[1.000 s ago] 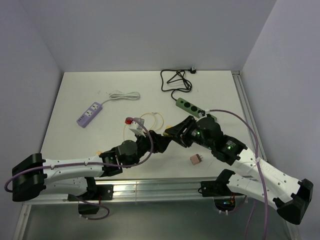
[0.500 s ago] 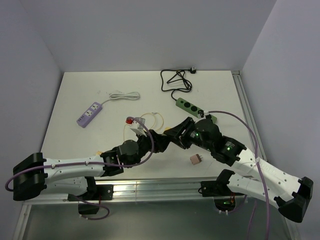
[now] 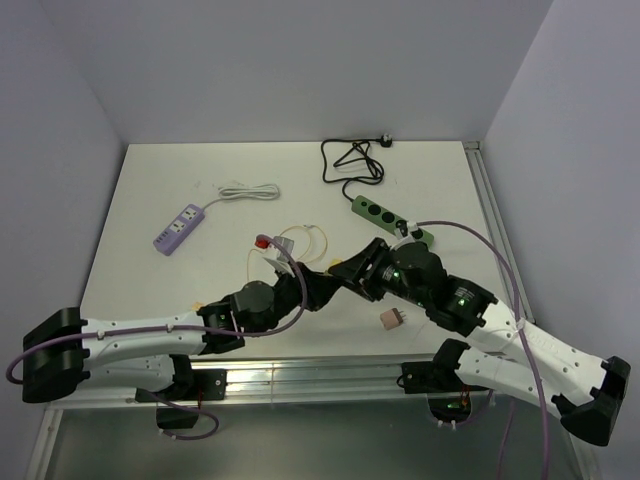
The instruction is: Insert the plug
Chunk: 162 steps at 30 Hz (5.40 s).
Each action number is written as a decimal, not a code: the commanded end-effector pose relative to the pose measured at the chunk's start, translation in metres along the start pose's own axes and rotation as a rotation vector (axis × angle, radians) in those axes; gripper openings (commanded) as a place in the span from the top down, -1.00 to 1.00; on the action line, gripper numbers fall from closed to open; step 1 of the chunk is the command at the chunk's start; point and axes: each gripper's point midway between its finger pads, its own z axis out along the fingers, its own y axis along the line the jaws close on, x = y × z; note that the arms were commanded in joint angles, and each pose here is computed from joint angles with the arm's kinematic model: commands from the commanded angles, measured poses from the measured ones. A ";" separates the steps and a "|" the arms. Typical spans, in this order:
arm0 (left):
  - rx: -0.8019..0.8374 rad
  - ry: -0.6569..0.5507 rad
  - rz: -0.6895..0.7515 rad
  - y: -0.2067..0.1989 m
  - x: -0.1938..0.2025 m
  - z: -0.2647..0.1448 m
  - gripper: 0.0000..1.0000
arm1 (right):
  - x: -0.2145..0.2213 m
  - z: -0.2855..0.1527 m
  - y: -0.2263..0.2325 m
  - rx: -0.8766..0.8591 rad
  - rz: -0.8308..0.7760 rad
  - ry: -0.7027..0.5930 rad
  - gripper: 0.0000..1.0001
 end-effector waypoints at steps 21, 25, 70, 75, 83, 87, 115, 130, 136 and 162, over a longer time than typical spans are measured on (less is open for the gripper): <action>0.469 0.124 -0.024 -0.080 -0.031 -0.098 0.99 | 0.037 -0.098 0.044 -0.357 -0.887 0.255 -0.69; 0.576 0.192 0.013 -0.098 -0.020 -0.104 0.99 | 0.050 -0.109 0.058 -0.474 -0.901 0.304 -0.58; 0.029 0.034 -0.091 -0.007 -0.052 -0.090 -0.99 | 0.033 -0.062 0.043 -0.324 -0.992 0.293 1.00; -0.098 -0.058 -0.150 0.025 -0.069 -0.110 -0.99 | -0.062 -0.031 0.024 0.121 -1.106 -0.062 1.00; -0.108 -0.126 -0.168 0.031 -0.081 -0.114 -0.99 | -0.204 -0.006 -0.014 0.712 -1.284 -0.207 1.00; -0.093 -0.073 -0.180 0.025 -0.069 -0.107 -0.99 | -0.253 0.009 -0.013 0.777 -1.295 -0.179 1.00; -0.207 -0.016 0.107 0.035 -0.081 -0.067 -0.99 | -0.273 0.137 -0.113 0.703 -1.390 0.503 1.00; -0.236 -0.018 0.089 0.068 -0.105 -0.050 -0.99 | -0.279 0.147 -0.137 0.740 -1.409 0.539 1.00; -0.231 -0.016 0.082 0.073 -0.104 -0.051 -0.99 | -0.276 0.149 -0.148 0.734 -1.455 0.610 1.00; -0.227 -0.024 0.060 0.080 -0.110 -0.057 -0.99 | -0.239 0.170 -0.153 0.589 -1.371 0.718 1.00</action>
